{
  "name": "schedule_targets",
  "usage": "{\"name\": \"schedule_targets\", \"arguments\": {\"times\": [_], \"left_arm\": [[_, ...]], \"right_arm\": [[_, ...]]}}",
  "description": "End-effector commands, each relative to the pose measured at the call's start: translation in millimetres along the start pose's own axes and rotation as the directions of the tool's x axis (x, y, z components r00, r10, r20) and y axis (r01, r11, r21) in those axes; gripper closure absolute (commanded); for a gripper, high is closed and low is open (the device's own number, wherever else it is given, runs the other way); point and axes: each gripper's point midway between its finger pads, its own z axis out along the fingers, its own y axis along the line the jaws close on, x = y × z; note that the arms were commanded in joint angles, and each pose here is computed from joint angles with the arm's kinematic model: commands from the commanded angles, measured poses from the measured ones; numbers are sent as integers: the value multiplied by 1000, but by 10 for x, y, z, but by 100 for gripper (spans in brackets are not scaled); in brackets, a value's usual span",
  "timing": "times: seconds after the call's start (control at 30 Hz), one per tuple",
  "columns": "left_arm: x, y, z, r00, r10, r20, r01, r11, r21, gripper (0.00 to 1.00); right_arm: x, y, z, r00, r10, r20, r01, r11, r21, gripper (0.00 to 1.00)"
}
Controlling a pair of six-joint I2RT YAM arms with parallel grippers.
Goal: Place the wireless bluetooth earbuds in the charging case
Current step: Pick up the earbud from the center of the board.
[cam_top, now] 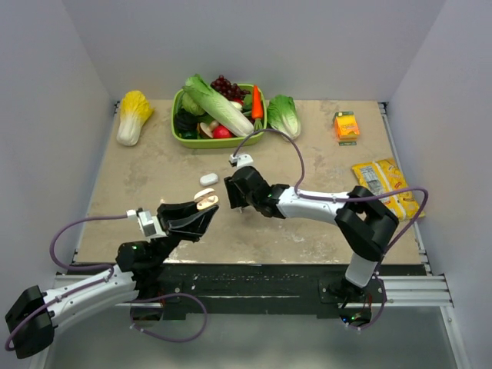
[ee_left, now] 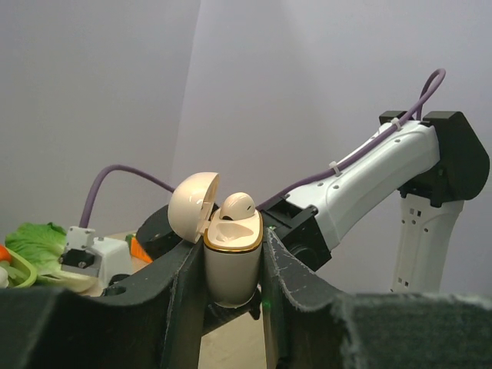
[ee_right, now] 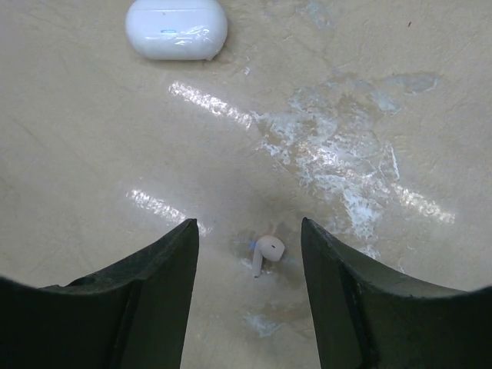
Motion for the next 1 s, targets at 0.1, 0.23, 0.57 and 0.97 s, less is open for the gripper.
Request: {"name": "schedule_targets", "arguments": {"times": [0.1,0.23,0.57,0.97], "left_arm": [[-27,-4,-56,999,-24,25,24,1000,1,100],[-24,-13,-46,999,-27,23,27,1000,6,100],[-10,-10,-50,999,-30,19,30,1000,4,100],[-21,-12,-71,999,-36,22,36,999,4,100]], "right_arm": [[180,-31,158,995,-11,-98,15,999,46,43],[219,-29,219,992,-12,-124,20,998,60,44],[430,-93,297,985,-16,-170,30,996,80,46],[611,-140,377,976,-27,-216,48,994,94,49]]}}
